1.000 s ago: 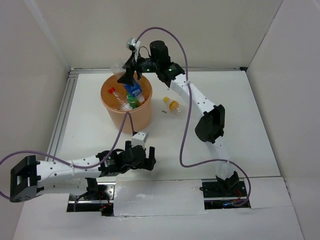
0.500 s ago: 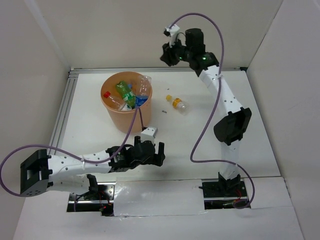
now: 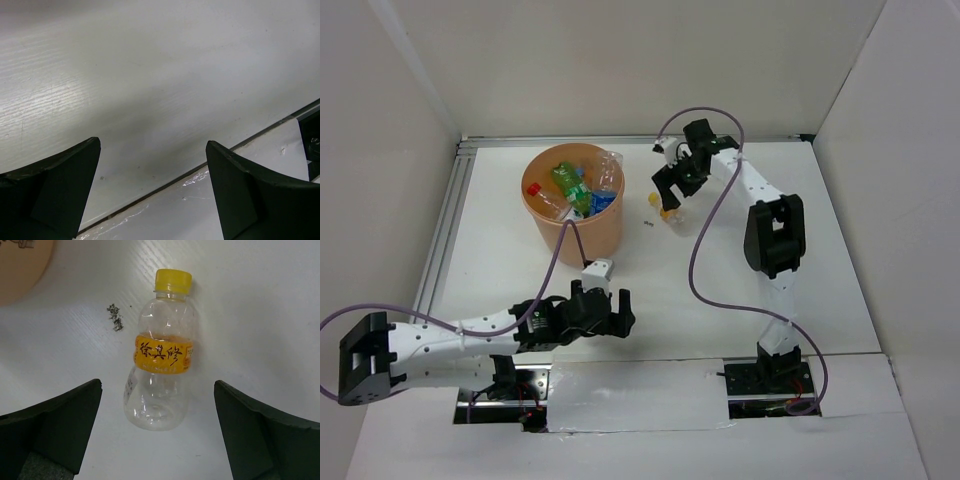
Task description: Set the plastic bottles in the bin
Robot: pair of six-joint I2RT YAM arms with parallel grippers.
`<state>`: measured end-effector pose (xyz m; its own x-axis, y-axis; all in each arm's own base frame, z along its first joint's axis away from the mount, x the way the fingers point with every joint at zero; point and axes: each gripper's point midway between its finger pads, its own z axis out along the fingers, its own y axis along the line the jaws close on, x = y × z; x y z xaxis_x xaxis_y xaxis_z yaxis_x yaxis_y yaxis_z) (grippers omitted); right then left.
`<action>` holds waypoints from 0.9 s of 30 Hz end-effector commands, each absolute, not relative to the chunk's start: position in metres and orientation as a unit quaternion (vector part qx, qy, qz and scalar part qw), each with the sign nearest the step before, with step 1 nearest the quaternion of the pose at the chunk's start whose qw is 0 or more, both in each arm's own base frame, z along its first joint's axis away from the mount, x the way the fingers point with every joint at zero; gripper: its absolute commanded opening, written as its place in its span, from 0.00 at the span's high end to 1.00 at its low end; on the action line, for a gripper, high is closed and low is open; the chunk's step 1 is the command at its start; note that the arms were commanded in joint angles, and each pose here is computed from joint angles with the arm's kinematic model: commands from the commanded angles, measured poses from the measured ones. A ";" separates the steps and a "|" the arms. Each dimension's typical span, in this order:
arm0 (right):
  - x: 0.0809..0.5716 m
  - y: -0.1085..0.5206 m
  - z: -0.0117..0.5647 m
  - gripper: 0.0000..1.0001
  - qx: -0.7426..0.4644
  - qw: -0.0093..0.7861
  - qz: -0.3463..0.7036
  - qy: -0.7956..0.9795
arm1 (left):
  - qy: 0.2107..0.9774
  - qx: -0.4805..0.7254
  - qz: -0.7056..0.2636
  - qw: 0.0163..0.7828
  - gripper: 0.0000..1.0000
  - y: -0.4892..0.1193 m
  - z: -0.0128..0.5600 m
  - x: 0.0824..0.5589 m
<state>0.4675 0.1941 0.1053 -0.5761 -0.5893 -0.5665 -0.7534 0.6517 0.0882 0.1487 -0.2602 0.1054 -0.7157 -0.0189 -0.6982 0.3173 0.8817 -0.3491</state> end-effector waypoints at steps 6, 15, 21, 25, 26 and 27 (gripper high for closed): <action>0.446 0.205 0.050 0.00 -0.416 0.190 0.142 0.878 | 0.897 0.049 -0.229 0.374 0.01 -0.243 0.109 0.146; 0.439 0.204 0.045 0.50 -0.430 0.187 0.146 0.871 | 0.898 0.043 -0.225 0.376 0.01 -0.239 0.111 0.147; 0.464 0.186 0.146 0.77 -0.414 0.288 0.148 0.851 | 0.891 0.043 -0.238 0.384 0.01 -0.243 0.126 0.148; 0.479 0.189 0.257 0.79 -0.419 0.422 0.148 0.790 | 0.883 0.036 -0.252 0.394 0.01 -0.237 0.139 0.148; 0.478 0.192 0.277 0.79 -0.423 0.447 0.152 0.773 | 0.879 0.038 -0.258 0.399 0.01 -0.236 0.144 0.148; 0.471 0.207 0.297 0.79 -0.434 0.468 0.168 0.751 | 0.880 0.039 -0.256 0.399 0.01 -0.234 0.144 0.147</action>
